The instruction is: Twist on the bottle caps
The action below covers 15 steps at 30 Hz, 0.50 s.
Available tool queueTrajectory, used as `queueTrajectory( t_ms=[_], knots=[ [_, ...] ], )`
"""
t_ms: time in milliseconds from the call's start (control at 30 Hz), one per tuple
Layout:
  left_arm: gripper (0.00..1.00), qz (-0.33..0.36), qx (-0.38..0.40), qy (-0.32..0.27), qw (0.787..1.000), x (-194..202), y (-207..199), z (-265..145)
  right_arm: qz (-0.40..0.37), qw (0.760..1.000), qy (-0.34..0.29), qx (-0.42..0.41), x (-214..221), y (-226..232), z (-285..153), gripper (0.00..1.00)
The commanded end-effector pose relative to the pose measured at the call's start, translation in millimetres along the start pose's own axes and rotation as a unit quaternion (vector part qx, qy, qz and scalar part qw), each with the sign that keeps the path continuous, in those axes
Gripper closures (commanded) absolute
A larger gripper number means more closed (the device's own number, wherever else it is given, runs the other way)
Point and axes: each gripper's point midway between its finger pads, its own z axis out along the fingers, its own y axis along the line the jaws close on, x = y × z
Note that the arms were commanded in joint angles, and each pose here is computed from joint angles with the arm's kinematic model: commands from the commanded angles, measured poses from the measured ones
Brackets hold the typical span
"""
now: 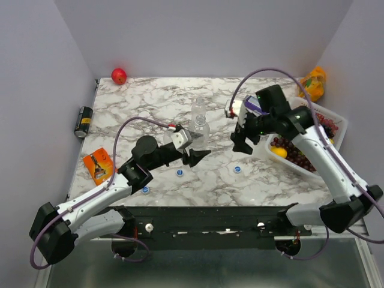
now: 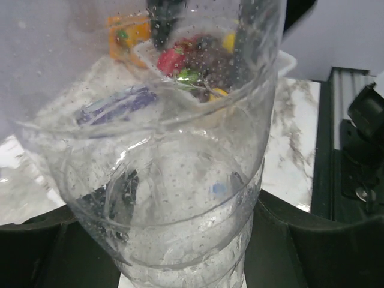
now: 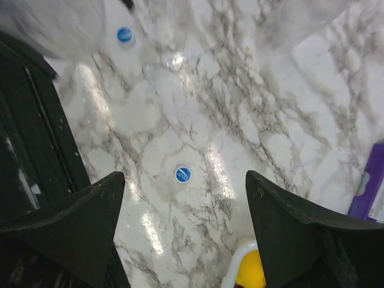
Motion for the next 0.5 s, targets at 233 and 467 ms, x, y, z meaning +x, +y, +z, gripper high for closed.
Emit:
queueTrajectory(
  t_ms=[233,467],
  knots=[
    [1.0,-0.042,-0.147,-0.021,0.988,-52,45,-25,-0.169,0.969,0.159,-0.089,155,-10,105,0.24],
    [1.0,-0.048,-0.142,-0.016,0.989,-53,51,-26,-0.228,0.953,0.151,-0.133,186,1,133,0.25]
  ],
)
